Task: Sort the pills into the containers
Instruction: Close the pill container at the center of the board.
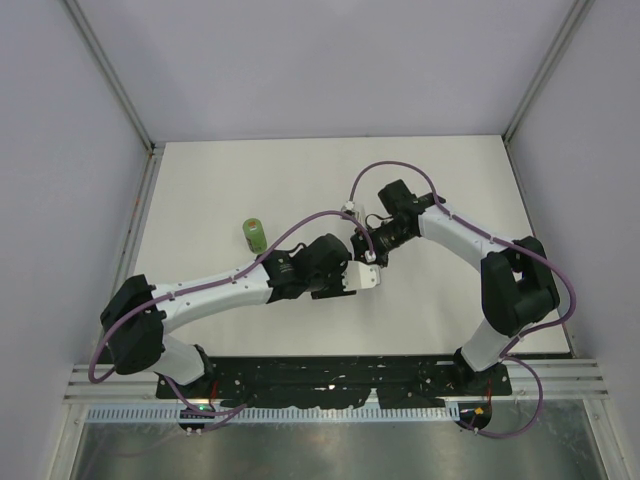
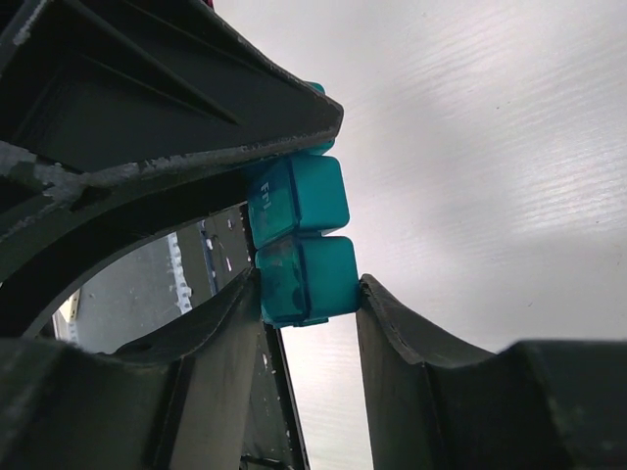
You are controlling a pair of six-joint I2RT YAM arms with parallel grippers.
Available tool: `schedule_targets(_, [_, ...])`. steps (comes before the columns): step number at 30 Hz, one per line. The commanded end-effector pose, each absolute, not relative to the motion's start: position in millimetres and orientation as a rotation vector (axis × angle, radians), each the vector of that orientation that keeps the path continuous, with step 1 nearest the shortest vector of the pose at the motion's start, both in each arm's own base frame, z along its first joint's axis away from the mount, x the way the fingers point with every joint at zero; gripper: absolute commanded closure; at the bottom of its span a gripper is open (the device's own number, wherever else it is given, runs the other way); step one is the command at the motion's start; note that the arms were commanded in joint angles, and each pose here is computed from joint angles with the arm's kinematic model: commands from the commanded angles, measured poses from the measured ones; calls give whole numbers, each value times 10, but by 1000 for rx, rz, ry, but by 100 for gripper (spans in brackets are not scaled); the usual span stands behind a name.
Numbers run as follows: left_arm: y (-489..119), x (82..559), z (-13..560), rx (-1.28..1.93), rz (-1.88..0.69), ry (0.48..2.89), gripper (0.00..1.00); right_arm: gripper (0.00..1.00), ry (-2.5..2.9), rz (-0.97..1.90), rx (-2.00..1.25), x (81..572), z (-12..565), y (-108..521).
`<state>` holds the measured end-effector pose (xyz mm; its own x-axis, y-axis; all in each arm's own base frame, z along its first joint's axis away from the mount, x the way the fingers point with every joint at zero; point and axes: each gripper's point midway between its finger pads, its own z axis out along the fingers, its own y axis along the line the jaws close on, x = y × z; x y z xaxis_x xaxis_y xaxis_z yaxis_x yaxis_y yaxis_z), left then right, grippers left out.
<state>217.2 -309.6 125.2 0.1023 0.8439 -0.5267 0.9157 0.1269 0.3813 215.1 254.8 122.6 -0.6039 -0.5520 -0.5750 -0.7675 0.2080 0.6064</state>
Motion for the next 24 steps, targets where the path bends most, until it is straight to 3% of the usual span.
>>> schedule_targets(1, [-3241, 2255, 1590, 1606, -182, 1666, 100, 62, 2204, 1396, -1269, 2134, 1274, 2617])
schedule_targets(6, [-3245, 2263, 1572, 1607, -178, 1669, 100, 65, 2204, 1398, -1264, 2132, 1282, 2614])
schedule_targets(8, [-3247, 2252, 1569, 1609, -182, 1666, 100, 58, 2199, 1393, -1266, 2135, 1293, 2613])
schedule_targets(11, [-3239, 2248, 1569, 1609, -185, 1664, 100, 34, 2207, 1376, -1262, 2148, 1295, 2601])
schedule_targets(13, [-3236, 2233, 1542, 1622, -186, 1663, 100, 28, 2211, 1358, -1259, 2167, 1298, 2590])
schedule_targets(24, [-3242, 2178, 1460, 1655, -212, 1661, 100, 28, 2231, 1334, -1241, 2210, 1272, 2549])
